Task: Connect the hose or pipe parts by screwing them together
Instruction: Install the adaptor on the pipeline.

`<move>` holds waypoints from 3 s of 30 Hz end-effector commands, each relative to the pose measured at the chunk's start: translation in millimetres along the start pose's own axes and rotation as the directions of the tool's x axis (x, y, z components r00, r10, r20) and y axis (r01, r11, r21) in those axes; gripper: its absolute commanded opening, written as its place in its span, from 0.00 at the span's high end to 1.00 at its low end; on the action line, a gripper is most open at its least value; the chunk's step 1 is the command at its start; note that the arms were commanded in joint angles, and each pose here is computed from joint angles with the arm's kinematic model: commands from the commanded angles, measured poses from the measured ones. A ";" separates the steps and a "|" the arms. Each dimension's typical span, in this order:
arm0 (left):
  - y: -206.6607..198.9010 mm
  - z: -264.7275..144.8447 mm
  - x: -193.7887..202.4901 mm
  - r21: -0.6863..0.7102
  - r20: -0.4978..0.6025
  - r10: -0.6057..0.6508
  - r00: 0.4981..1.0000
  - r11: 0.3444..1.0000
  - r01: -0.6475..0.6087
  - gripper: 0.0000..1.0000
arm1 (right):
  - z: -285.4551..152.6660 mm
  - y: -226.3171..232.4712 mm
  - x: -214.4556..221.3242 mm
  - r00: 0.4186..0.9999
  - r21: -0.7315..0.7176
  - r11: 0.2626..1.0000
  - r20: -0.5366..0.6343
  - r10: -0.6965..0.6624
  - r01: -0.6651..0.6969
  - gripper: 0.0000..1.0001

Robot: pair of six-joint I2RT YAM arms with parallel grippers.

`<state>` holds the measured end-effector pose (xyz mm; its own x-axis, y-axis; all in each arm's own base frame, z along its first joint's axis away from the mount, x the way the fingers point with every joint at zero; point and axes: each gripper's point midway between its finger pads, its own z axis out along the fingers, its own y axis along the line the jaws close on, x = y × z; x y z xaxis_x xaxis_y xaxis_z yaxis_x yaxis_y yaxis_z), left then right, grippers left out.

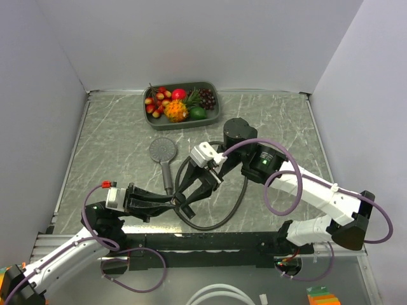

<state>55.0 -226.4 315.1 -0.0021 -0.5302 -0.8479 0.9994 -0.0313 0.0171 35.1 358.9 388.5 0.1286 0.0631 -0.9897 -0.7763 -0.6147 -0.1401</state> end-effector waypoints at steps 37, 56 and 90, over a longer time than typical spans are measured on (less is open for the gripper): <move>-2.9 1.3 -18.4 0.005 0.057 0.041 0.998 0.999 -0.041 0.98 | 1.7 -14.3 18.3 0.995 -0.104 0.991 0.057 0.088 -0.081 1.00; -2.6 0.9 -19.2 0.004 0.058 0.048 0.997 0.999 -0.048 0.98 | -5.9 -11.0 29.2 0.992 -0.048 0.992 0.024 0.122 -0.121 1.00; 1.1 -0.6 -24.5 -0.017 0.071 0.077 0.994 0.997 -0.076 0.99 | -14.3 -13.6 51.7 0.978 0.016 0.981 0.085 0.189 -0.191 1.00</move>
<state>62.6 -229.9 293.3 -0.0560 -0.4645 -0.8838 0.9984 -0.0301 -0.0474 63.9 366.3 342.1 -0.0543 -0.0082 -0.9985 -0.7954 -0.6041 0.0482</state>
